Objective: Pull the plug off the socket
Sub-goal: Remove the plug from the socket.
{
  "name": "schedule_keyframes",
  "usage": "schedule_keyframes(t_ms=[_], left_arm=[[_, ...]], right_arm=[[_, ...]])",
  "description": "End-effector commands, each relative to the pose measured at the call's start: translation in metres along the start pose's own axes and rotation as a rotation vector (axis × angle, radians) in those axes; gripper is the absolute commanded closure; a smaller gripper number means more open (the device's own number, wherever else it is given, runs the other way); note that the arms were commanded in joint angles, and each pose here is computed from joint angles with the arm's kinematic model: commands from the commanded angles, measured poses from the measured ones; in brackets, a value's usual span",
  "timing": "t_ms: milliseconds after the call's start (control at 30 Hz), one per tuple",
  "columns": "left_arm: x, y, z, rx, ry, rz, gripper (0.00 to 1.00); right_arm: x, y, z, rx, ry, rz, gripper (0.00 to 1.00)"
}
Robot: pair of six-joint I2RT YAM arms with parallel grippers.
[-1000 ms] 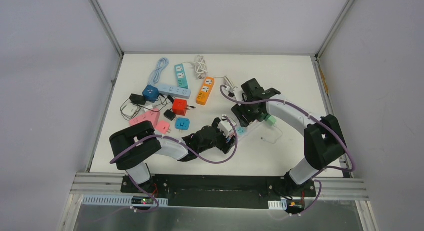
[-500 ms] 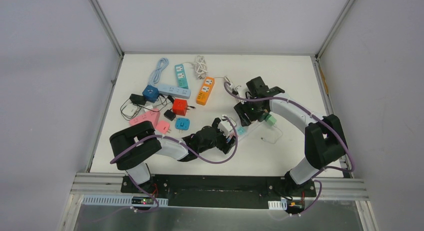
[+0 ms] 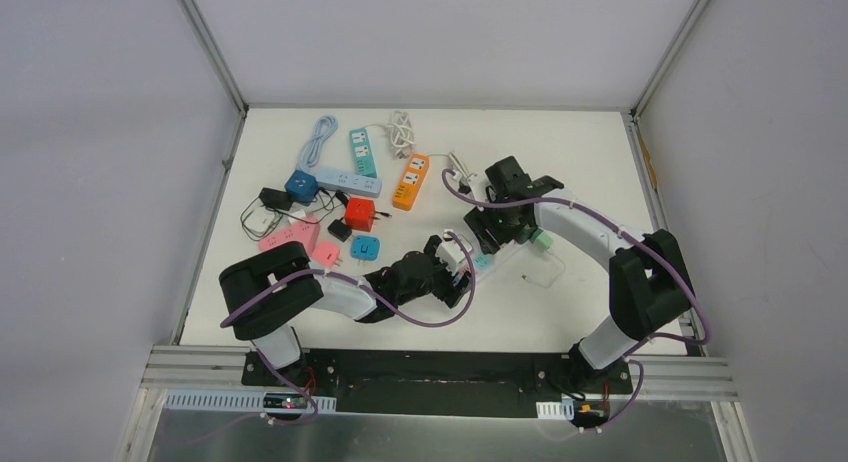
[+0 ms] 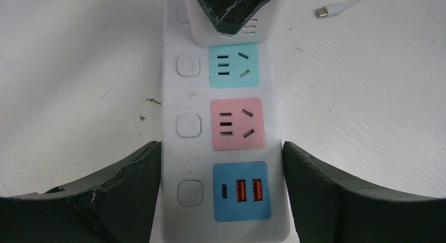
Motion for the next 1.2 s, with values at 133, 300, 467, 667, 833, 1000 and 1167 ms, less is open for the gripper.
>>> schedule_keyframes(t_ms=[133, 300, 467, 667, 833, 1000, 1167], left_arm=[[-0.001, -0.032, 0.001, 0.046, -0.024, 0.116, 1.00], [0.000, -0.032, 0.001, 0.046, -0.025, 0.117, 1.00], [0.000, -0.031, 0.001, 0.049, -0.027, 0.114, 1.00], [-0.001, -0.032, 0.001, 0.047, -0.028, 0.118, 1.00], [-0.002, -0.033, 0.001, 0.048, -0.029, 0.120, 1.00], [-0.001, -0.033, 0.001, 0.048, -0.029, 0.119, 1.00], [-0.001, -0.032, 0.001, 0.048, -0.030, 0.118, 1.00]], right_arm=[[0.005, 0.004, 0.042, -0.001, 0.202, -0.033, 1.00], [0.012, 0.010, 0.057, -0.014, 0.309, -0.072, 1.00], [0.003, 0.000, 0.032, -0.005, 0.142, -0.019, 1.00], [0.001, -0.004, 0.019, -0.002, 0.058, 0.008, 1.00], [0.007, 0.005, 0.046, -0.006, 0.236, -0.045, 1.00], [0.010, 0.007, 0.050, 0.000, 0.260, -0.063, 1.00], [0.004, 0.000, 0.026, -0.026, 0.126, -0.022, 1.00]])
Point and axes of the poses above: each gripper's point midway between its finger pads, its own x axis back along the fingers, its own z axis along the line the jaws close on, y = z × x, the point moved 2 cm from there along x, back along the fingers, and after that the axes turned 15 degrees about x, right-handed, at the moved point
